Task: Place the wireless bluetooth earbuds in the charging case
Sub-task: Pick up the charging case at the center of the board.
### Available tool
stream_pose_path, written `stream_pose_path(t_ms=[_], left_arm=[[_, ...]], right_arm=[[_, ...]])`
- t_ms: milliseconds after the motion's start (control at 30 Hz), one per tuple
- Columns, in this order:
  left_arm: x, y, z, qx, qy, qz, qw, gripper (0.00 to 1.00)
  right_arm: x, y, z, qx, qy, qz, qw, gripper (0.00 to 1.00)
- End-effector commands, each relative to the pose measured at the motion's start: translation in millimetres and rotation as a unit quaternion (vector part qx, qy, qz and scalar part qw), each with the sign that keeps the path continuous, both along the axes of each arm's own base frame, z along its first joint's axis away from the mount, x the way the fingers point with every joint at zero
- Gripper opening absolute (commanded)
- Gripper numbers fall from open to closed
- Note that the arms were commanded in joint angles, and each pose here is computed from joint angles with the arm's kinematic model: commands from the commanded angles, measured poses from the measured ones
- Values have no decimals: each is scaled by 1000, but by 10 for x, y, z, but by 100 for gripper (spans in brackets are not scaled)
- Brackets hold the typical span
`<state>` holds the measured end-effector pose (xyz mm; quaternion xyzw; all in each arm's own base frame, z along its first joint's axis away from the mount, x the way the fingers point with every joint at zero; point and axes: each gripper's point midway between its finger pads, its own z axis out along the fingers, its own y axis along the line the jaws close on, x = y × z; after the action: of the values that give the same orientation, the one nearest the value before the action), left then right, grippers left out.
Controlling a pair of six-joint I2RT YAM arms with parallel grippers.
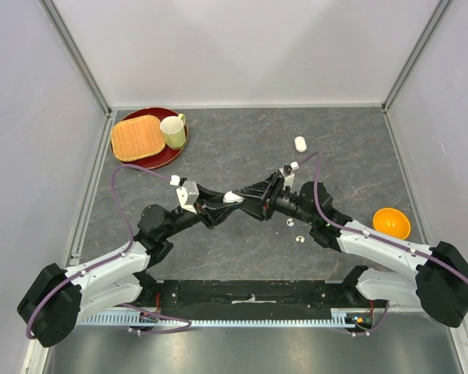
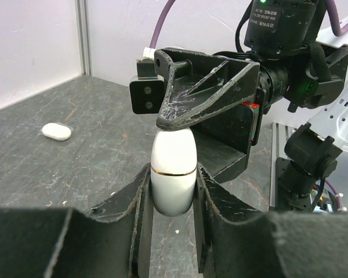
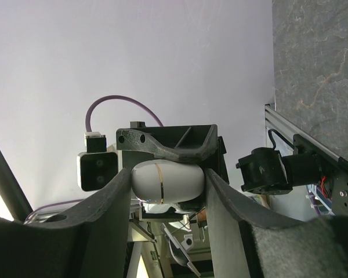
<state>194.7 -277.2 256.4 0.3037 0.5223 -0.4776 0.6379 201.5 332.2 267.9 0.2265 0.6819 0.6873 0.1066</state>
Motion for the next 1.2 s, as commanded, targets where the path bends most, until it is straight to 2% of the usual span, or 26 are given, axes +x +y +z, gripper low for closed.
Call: stream_pose_path(t_ms=[0, 100, 400, 500, 533, 567, 633, 667, 800, 900, 1000, 1167], left_arm=[[-8, 21, 254, -38, -23, 1, 999, 29], [-13, 17, 261, -39, -22, 0, 999, 34], [-15, 12, 258, -37, -24, -1, 999, 37], [-19, 4, 254, -36, -23, -4, 999, 31], [-20, 2, 253, -36, -23, -4, 999, 24], [-25, -6, 246, -35, -23, -8, 999, 12], [-29, -10, 240, -34, -22, -10, 999, 8], [-31, -8, 248, -35, -23, -10, 999, 2], [-36, -1, 268, -36, -29, -8, 999, 2], [-41, -4, 263, -34, -30, -10, 999, 2], [-39, 1, 261, -34, -30, -9, 999, 2], [-46, 12, 245, -35, -28, -8, 999, 2]], right_arm=[[35, -66, 38, 2, -4, -22, 1000, 4], [34, -70, 22, 0, -2, -23, 1000, 4], [57, -95, 20, -15, -8, -34, 999, 4], [59, -101, 10, -17, -8, -35, 999, 4], [57, -96, 8, -17, -7, -34, 999, 4], [60, -99, -22, -26, -6, -34, 999, 4], [61, -99, -23, -26, -5, -34, 999, 4], [61, -96, -25, -27, -6, -34, 999, 4], [56, -89, -44, -33, -5, -32, 999, 5], [56, -89, -43, -32, -5, -32, 999, 10], [61, -91, -52, -33, -4, -33, 999, 28], [49, -91, -23, -30, -10, -31, 999, 34]])
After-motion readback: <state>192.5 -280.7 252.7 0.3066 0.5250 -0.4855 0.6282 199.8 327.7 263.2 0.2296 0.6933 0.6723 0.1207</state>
